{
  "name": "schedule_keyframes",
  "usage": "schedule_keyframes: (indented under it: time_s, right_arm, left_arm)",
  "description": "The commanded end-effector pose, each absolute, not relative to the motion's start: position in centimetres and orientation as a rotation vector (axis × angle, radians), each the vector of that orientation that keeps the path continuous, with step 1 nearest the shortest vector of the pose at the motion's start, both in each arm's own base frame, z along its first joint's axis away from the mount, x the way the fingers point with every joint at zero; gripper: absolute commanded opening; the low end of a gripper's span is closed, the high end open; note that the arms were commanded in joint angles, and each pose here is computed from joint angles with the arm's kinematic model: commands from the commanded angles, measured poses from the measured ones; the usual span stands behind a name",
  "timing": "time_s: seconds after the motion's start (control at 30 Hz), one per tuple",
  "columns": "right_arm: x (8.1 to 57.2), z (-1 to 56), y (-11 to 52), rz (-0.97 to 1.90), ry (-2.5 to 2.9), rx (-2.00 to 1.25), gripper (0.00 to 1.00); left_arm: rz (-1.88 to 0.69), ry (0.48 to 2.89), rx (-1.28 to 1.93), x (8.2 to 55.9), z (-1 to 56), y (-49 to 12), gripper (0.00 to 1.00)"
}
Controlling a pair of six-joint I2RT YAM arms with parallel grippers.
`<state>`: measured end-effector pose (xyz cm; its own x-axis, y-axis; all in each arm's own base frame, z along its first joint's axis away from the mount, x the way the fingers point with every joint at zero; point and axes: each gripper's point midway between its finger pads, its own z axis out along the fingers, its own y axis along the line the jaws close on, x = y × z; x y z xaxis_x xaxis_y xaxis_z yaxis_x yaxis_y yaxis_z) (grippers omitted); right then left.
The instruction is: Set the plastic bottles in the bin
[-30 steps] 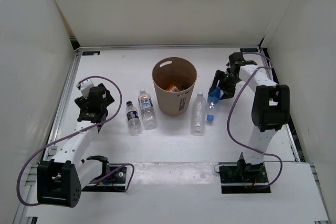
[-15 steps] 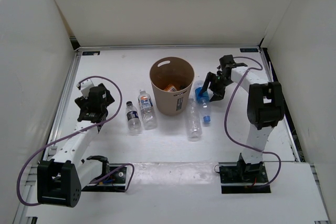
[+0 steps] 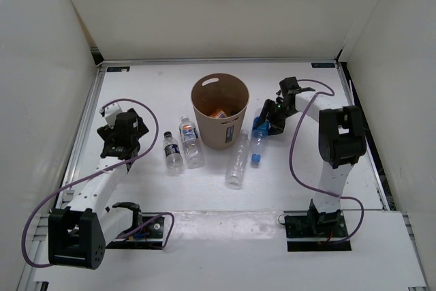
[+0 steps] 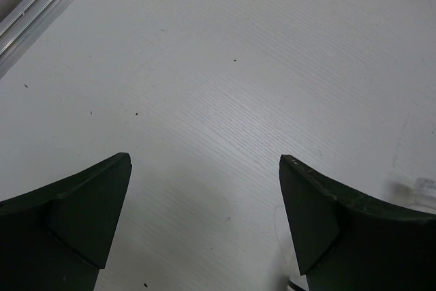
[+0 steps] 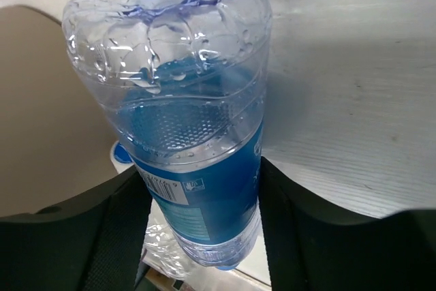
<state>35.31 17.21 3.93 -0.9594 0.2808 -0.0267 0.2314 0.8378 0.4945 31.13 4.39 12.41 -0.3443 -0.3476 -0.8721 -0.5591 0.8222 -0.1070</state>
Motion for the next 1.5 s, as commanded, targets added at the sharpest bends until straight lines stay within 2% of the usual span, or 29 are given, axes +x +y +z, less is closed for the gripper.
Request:
schedule_keyframes:
  time_s: [0.0,0.07,0.13,0.17,0.43,0.63,0.77,0.83,0.87,0.97,1.07,1.27,1.43,1.47]
  right_arm:
    - [34.4,2.5,17.3,0.754,2.937,0.453,0.58]
    - [34.6,3.4,16.8,0.751,2.904,0.461,0.45]
    - [34.7,4.4,15.5,0.745,2.865,0.491,0.38]
    - [34.3,4.6,15.3,0.767,2.86,0.492,0.29]
    - [35.1,13.7,11.3,0.574,2.653,0.472,0.19]
    - [35.4,28.8,9.9,0.342,2.242,0.385,0.12]
    - [35.0,38.6,12.8,0.387,1.979,0.279,0.11]
    - [34.8,40.5,14.4,0.399,1.928,0.195,0.11]
    - [35.1,43.4,15.0,0.437,1.848,0.182,0.11]
    - [34.8,44.9,19.8,0.489,1.816,0.035,0.11]
    - [35.8,43.5,23.5,0.433,1.811,-0.089,0.11]
    - [38.6,42.5,27.6,0.408,1.794,-0.143,0.11]
    - [39.9,40.7,28.5,0.361,1.823,-0.132,0.18]
    - [40.4,40.3,27.9,0.355,1.834,-0.106,0.24]
  left_arm:
    - [0.241,1.949,-0.673,31.4,13.0,4.4,1.0]
    - [0.247,1.956,-0.671,31.4,12.9,4.5,1.0]
    - [0.248,1.959,-0.673,31.3,12.8,4.5,1.0]
    - [0.249,1.959,-0.675,31.3,12.8,4.5,1.0]
    - [0.251,1.958,-0.678,31.3,12.8,4.6,1.0]
    - [0.244,1.951,-0.677,31.1,12.8,4.5,1.0]
    - [0.236,1.945,-0.677,31.1,12.9,4.5,1.0]
    - [0.238,1.946,-0.676,31.1,12.9,4.5,1.0]
    - [0.238,1.95,-0.674,31.1,12.8,4.4,1.0]
    - [0.237,1.951,-0.673,31.2,12.9,4.4,1.0]
    - [0.239,1.947,-0.679,31.2,12.9,4.5,1.0]
    - [0.227,1.955,-0.675,31.2,12.7,4.3,1.0]
    - [0.228,1.953,-0.675,31.3,12.8,4.3,1.0]
    - [0.224,1.953,-0.674,31.4,12.8,4.3,1.0]
